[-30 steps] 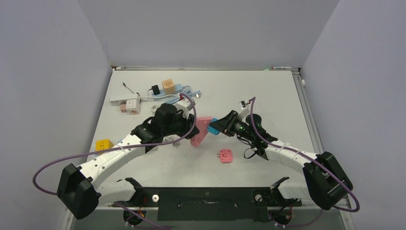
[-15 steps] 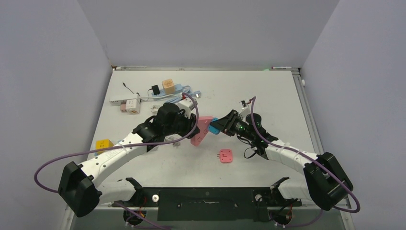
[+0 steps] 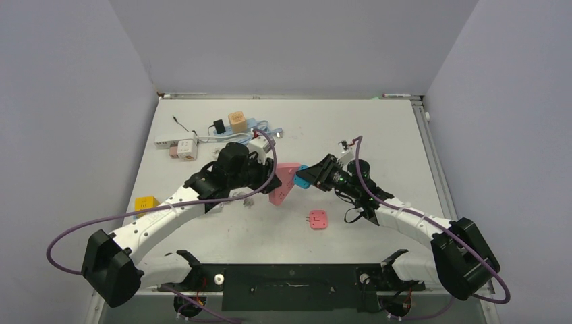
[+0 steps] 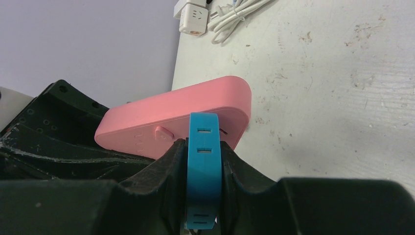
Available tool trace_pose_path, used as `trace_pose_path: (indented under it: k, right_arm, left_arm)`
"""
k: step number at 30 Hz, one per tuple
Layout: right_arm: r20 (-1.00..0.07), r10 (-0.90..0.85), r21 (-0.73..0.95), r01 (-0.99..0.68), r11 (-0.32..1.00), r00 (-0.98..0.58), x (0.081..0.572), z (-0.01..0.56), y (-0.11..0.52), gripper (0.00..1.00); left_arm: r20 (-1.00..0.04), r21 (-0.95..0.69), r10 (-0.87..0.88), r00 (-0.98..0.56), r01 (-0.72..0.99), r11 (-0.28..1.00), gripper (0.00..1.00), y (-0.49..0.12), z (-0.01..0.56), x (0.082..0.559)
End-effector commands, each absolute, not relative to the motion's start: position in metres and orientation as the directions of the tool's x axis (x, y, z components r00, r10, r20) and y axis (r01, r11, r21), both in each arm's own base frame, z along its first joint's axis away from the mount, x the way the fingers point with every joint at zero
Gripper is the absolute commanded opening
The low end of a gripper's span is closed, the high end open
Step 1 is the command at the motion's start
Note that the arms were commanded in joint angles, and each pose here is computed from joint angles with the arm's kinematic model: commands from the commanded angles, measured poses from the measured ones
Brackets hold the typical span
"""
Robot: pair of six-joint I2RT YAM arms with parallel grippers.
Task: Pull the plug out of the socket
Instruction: Remove the plug from the socket.
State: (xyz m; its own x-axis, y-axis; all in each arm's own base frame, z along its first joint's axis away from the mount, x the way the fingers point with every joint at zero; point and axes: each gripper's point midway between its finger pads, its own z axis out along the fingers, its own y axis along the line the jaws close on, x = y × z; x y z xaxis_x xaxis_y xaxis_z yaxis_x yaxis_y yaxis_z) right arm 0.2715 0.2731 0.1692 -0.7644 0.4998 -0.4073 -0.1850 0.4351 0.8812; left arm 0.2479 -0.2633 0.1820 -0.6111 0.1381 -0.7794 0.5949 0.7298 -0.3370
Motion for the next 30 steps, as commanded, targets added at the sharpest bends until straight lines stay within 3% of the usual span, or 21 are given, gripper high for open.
trace_pose_path:
  k: [1,17,30]
  right_arm:
    - [-0.475,0.527,0.860,-0.244,0.449,-0.705,0.282,0.186,0.264,0.05]
    - [-0.460,0.487,0.837,-0.181,0.516,-0.743,0.275,0.139,0.246,0.05]
    - [-0.457,0.510,0.848,-0.186,0.496,-0.728,0.277,0.146,0.240,0.05]
  left_arm:
    - [-0.815,-0.388,0.010,-0.579,0.559,0.733,0.00,-0.249,0.210,0.268]
    - [-0.823,-0.488,-0.093,-0.561,0.613,0.622,0.00,-0.248,0.239,0.269]
    - [-0.815,-0.491,-0.106,-0.570,0.582,0.648,0.00,-0.243,0.233,0.274]
